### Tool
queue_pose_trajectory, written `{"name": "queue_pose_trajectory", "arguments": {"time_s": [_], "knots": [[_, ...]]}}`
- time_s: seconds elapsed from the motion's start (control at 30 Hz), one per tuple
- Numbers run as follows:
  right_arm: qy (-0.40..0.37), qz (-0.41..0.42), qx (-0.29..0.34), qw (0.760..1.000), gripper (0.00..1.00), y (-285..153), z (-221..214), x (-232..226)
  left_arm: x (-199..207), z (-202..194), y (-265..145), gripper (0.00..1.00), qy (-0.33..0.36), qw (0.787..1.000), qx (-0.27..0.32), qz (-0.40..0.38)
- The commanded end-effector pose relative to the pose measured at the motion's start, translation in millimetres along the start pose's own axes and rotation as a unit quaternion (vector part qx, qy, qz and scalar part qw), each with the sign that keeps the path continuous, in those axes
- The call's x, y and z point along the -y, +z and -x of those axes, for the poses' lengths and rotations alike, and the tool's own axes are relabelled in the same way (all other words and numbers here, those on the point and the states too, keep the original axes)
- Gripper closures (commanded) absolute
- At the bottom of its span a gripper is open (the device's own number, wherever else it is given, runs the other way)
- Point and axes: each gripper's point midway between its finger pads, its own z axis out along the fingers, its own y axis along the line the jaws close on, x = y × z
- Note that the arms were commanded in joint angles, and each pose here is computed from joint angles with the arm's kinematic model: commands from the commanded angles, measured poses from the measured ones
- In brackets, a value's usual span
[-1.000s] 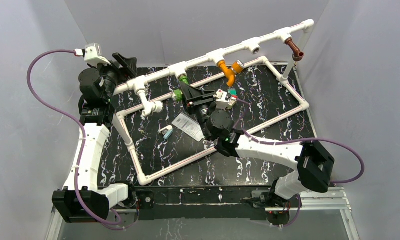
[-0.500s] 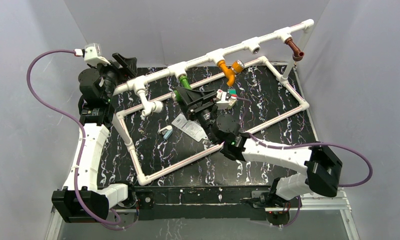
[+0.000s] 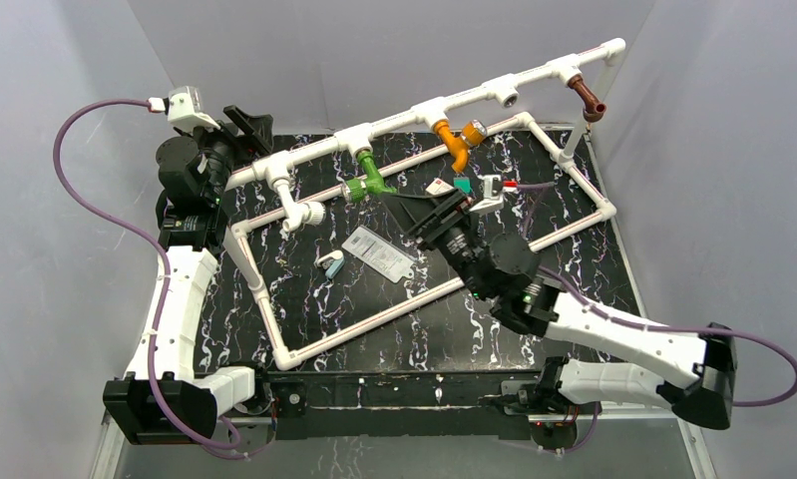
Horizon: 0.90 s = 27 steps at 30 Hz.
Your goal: Install the water faucets
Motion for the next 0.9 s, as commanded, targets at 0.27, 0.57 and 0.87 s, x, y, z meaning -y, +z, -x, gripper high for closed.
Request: {"name": "queue_pose_trajectory", "arguments": {"time_s": [0.27,0.57,0.87], "knots": [[-0.409,0.013,-0.043,0.911,0.12,-52.0,49.1,-7.3,-76.1,-157.1,-23.1,0.25,-0.031,0.962,-0.244,0.122],[-0.672,0.050,-0.093,0.733,0.11,-49.0,52.8,4.3,-75.7,-160.2,-21.7,0.25,-0.041,0.960,-0.249,0.117],[-0.861,0.124,-0.097,0.484,0.06,-32.7,42.1,13.0,-76.4,-161.9,-20.7,0.25,-0.048,0.960,-0.252,0.115]]}}
